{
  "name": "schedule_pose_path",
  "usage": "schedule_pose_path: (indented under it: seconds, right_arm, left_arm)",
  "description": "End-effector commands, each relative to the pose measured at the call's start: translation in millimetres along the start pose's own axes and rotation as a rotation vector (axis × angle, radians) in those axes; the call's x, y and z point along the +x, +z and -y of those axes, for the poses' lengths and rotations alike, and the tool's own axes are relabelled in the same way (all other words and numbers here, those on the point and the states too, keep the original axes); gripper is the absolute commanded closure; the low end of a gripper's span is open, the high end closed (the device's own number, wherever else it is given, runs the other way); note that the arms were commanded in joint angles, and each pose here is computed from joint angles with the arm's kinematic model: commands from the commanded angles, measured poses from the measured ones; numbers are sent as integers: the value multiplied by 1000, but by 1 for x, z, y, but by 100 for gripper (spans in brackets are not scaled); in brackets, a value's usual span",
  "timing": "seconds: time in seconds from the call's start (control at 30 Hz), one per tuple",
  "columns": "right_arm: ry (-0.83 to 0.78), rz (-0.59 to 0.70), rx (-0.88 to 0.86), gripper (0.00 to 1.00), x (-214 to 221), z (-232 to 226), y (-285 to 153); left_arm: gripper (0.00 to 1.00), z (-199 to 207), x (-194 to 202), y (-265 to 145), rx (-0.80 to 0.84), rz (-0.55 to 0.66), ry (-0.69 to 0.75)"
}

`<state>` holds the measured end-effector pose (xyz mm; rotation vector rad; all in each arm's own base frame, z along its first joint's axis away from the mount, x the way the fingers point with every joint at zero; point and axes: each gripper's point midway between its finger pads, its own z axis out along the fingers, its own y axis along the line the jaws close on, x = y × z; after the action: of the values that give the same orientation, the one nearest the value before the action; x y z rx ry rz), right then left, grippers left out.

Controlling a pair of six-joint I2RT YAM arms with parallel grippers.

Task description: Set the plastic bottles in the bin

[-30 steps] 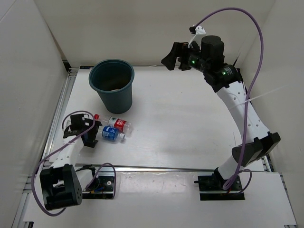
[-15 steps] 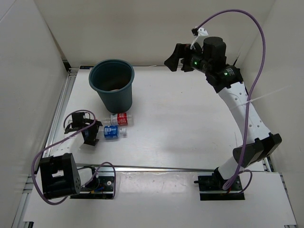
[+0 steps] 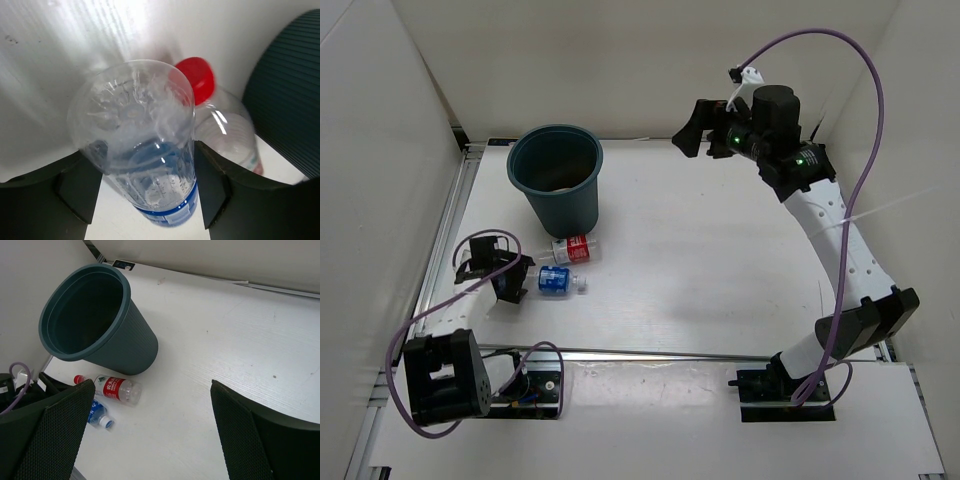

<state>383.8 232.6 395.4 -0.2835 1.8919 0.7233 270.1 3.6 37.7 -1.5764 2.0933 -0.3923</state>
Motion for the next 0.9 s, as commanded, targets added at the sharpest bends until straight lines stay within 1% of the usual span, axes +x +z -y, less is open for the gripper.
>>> schedule_pose_path:
  seconds: [0.0, 0.2, 0.27, 0.33, 0.43, 0.6, 0.63, 0.73, 0.8, 0.83, 0.87]
  right_arm:
    - [-18, 59, -2, 0, -14, -2, -9]
    - [-9, 56, -11, 0, -14, -4, -9]
    - [-7, 48, -8, 0, -10, -2, -8]
    - [-7, 48, -8, 0, -10, -2, -8]
    - [-5, 40, -6, 0, -7, -1, -6]
    - [7, 31, -3, 0, -3, 0, -5]
    - [16, 31, -3, 0, -3, 0, -5]
    - [16, 31, -3, 0, -3, 0, -5]
    - [27, 22, -1, 0, 1, 1, -4]
    - [27, 22, -1, 0, 1, 1, -4]
    - [27, 22, -1, 0, 1, 1, -4]
  left_arm:
    - [46, 13, -7, -14, 74, 37, 42]
    - [48, 22, -18, -40, 160, 100, 95]
    - [48, 34, -22, -53, 209, 119, 117]
    - [52, 47, -26, -69, 268, 142, 143]
    - [53, 66, -30, -92, 344, 168, 175]
    - [54, 93, -36, -125, 450, 199, 222]
    - [54, 103, -38, -137, 487, 210, 227]
    - [54, 110, -39, -152, 515, 224, 266]
    - [55, 120, -41, -168, 561, 243, 305]
    - [55, 121, -39, -171, 570, 234, 318]
    - [58, 125, -39, -181, 592, 239, 323]
